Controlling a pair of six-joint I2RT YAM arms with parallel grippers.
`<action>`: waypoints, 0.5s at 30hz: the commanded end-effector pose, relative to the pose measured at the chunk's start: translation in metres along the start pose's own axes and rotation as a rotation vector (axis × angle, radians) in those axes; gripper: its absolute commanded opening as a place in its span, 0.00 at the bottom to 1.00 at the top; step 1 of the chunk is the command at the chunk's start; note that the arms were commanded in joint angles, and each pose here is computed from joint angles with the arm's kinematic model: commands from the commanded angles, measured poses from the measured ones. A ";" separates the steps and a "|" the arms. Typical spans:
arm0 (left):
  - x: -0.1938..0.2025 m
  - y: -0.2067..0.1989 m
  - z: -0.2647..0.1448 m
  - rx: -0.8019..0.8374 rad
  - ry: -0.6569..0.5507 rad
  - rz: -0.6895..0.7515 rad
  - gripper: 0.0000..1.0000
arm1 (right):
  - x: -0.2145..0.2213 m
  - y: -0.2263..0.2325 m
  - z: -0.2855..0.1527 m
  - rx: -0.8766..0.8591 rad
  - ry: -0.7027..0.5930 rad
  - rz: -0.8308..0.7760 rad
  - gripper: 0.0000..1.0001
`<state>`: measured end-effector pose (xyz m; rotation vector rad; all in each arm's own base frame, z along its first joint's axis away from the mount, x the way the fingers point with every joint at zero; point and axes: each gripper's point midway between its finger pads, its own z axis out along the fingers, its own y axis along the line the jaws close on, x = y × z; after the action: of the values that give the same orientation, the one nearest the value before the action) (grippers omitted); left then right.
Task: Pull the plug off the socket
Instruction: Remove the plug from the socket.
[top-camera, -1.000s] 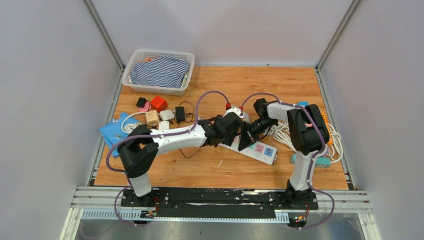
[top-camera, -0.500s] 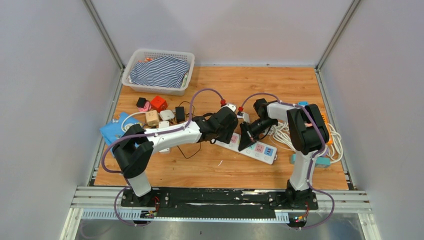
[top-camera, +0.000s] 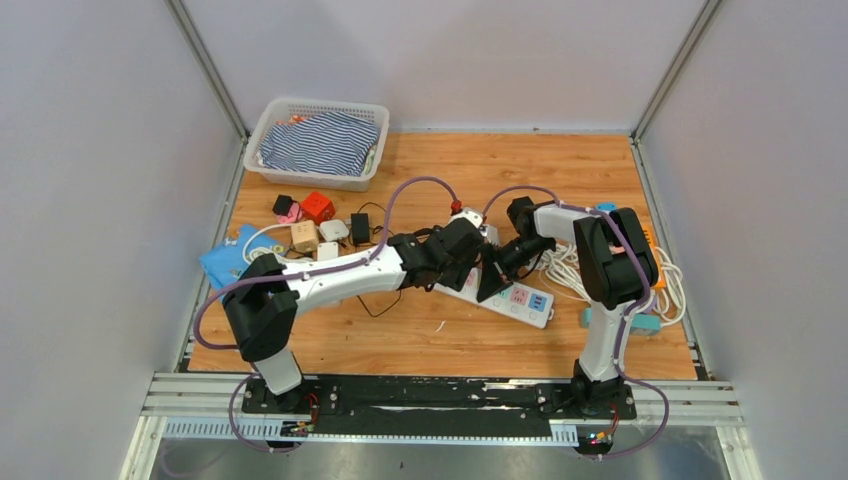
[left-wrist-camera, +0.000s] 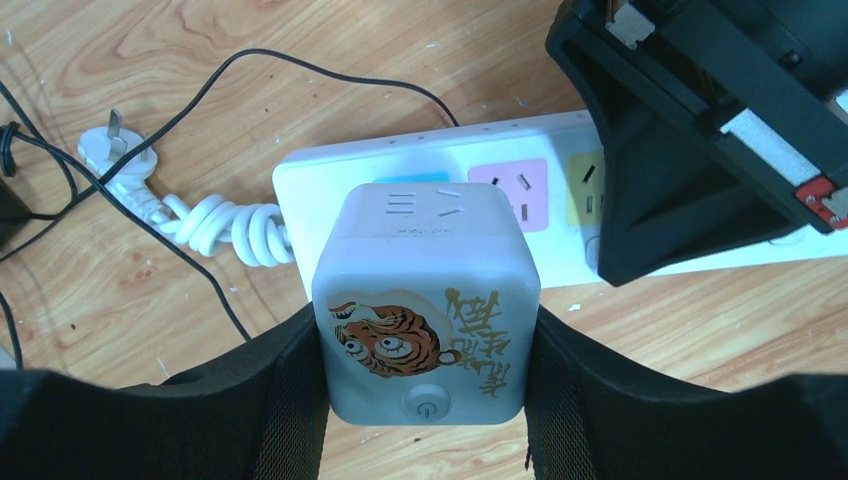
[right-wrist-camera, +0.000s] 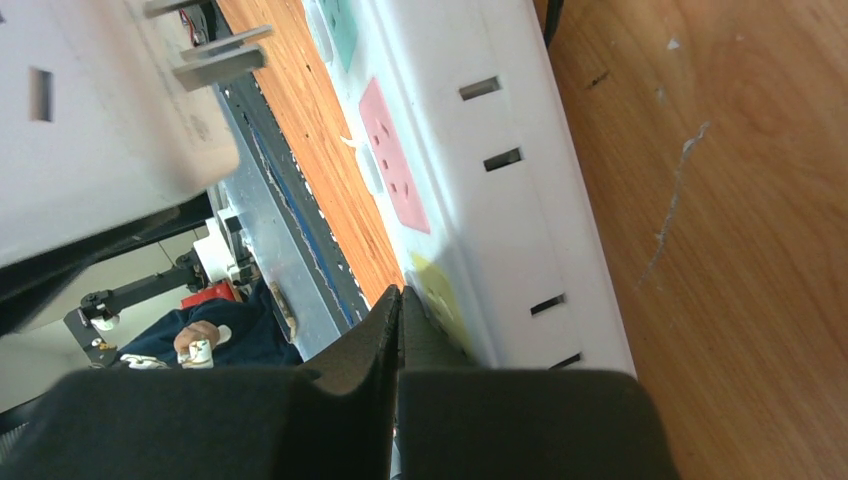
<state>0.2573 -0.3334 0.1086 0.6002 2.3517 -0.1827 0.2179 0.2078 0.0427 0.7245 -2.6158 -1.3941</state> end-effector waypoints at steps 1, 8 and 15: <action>-0.025 0.002 -0.029 0.084 -0.094 -0.039 0.00 | 0.002 -0.062 -0.002 0.246 0.049 -0.088 0.00; -0.035 -0.008 -0.085 0.364 -0.259 -0.001 0.00 | -0.016 0.005 -0.018 0.043 -0.035 -0.293 0.28; 0.002 0.059 -0.090 0.313 -0.267 -0.075 0.00 | -0.016 0.082 -0.055 -0.038 -0.150 -0.639 0.57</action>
<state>0.2251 -0.2831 0.1887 0.6178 2.0962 -0.6261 0.2257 0.2096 0.0940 1.2400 -2.6221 -1.5588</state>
